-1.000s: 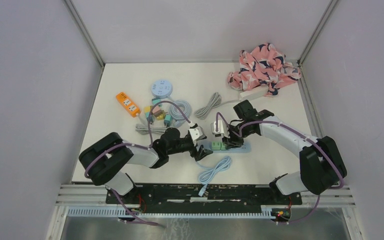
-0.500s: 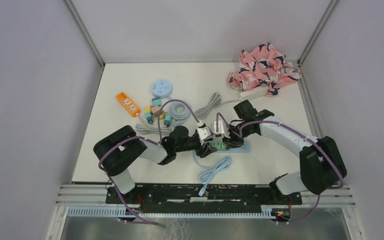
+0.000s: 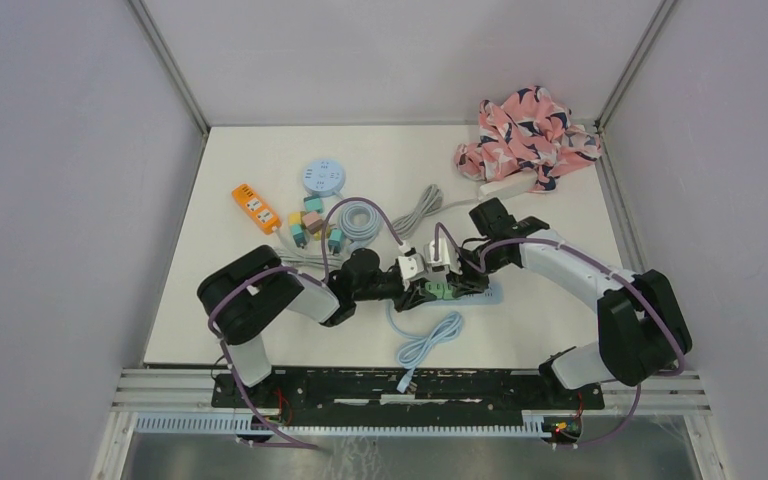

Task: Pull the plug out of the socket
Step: Remove the plug from the socket.

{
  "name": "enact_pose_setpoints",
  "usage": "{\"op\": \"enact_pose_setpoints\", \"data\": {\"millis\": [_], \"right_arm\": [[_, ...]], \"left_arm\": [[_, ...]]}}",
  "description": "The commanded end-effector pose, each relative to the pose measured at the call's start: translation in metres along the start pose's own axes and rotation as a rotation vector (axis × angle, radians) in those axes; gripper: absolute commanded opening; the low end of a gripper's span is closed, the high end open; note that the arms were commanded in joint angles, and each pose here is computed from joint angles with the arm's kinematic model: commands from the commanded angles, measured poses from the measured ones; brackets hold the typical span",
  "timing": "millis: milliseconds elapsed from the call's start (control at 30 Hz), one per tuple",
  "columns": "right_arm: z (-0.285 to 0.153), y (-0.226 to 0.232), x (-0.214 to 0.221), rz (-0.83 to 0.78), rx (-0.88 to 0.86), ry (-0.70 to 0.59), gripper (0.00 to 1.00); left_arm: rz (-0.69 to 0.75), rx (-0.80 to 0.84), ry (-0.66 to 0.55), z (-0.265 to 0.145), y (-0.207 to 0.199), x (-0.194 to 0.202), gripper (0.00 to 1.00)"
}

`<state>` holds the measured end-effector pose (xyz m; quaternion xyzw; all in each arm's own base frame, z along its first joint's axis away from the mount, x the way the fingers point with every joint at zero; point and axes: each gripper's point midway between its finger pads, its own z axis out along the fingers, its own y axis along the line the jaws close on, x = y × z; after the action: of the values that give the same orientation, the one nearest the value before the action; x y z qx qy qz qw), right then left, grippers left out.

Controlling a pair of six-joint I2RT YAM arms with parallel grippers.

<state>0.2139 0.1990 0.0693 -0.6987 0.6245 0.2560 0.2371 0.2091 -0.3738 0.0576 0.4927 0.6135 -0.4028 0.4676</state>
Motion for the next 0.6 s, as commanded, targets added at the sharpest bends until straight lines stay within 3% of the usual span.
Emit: {"op": "enact_pose_setpoints", "data": {"millis": [0, 133, 333, 467, 567], "right_arm": [[-0.004, -0.01, -0.022, 0.04, 0.007, -0.096, 0.0], [-0.008, -0.014, -0.04, 0.09, 0.026, -0.194, 0.0], [-0.02, -0.029, -0.016, 0.092, 0.088, -0.113, 0.0], [-0.031, -0.011, 0.01, -0.01, 0.046, -0.057, 0.0], [-0.025, 0.014, 0.005, -0.107, -0.031, -0.118, 0.0]], "left_arm": [[0.027, 0.016, -0.019, 0.011, 0.0, -0.004, 0.03], [0.012, 0.02, 0.023, 0.01, -0.003, 0.012, 0.03], [0.008, -0.016, 0.054, 0.005, 0.0, 0.026, 0.03], [0.011, -0.026, 0.057, 0.002, 0.001, 0.03, 0.03], [0.01, -0.027, 0.059, 0.004, 0.002, 0.031, 0.03]]}}
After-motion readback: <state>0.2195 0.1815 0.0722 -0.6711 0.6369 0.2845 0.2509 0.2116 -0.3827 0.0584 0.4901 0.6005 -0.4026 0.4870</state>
